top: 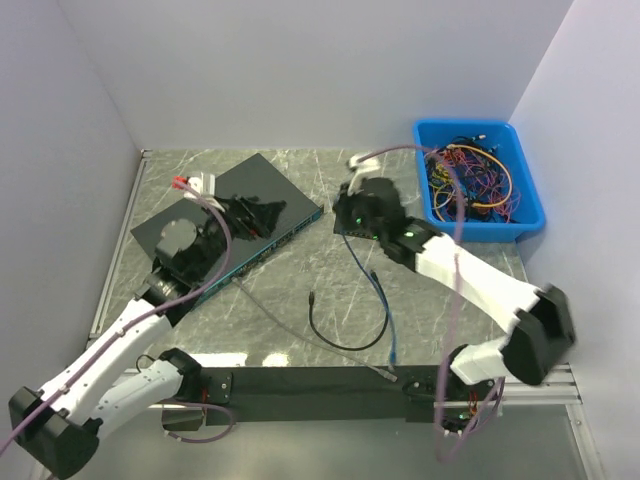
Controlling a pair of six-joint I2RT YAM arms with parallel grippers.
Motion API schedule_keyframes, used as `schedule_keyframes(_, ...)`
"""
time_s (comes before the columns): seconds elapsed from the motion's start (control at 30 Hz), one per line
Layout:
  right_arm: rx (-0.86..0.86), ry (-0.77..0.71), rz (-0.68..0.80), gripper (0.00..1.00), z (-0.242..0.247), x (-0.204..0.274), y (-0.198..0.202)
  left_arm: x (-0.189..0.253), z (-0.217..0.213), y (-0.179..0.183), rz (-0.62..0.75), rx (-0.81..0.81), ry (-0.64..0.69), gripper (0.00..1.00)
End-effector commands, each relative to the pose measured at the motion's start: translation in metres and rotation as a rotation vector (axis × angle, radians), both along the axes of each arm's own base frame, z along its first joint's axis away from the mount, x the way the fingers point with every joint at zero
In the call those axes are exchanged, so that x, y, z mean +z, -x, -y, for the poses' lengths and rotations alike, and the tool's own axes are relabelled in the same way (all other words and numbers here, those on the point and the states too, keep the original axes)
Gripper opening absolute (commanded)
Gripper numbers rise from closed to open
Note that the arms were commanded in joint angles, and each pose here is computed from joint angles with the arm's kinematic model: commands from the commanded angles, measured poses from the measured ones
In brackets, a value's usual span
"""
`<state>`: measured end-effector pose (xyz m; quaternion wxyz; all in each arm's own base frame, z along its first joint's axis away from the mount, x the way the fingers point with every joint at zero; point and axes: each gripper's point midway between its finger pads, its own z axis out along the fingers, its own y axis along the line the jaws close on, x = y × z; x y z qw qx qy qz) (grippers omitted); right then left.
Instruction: Insert the plug into the switch port
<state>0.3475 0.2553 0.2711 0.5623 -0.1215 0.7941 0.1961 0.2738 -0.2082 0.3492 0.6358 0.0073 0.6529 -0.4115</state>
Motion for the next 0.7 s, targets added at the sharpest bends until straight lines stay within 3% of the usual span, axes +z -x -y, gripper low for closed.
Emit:
schedule_keyframes(0.0, 0.060, -0.001, -0.119, 0.00, -0.016, -0.038, 0.005, -0.004, -0.037, -0.032, -0.035, 0.151, -0.052, 0.91)
schedule_keyframes(0.2, 0.099, 0.063, -0.256, 0.00, -0.036, -0.089, -0.004, -0.021, -0.076, -0.097, -0.116, 0.256, -0.065, 0.91)
schedule_keyframes(0.37, 0.158, 0.103, -0.345, 0.00, -0.048, -0.133, 0.001, -0.047, -0.091, -0.154, -0.219, 0.243, -0.053, 0.87)
schedule_keyframes(0.63, 0.196, 0.119, -0.406, 0.00, -0.066, -0.154, -0.009, -0.075, -0.139, -0.235, -0.315, 0.372, -0.125, 0.86)
schedule_keyframes(0.67, 0.197, 0.130, -0.423, 0.00, -0.068, -0.162, -0.010, -0.096, -0.142, -0.247, -0.361, 0.378, -0.140, 0.86)
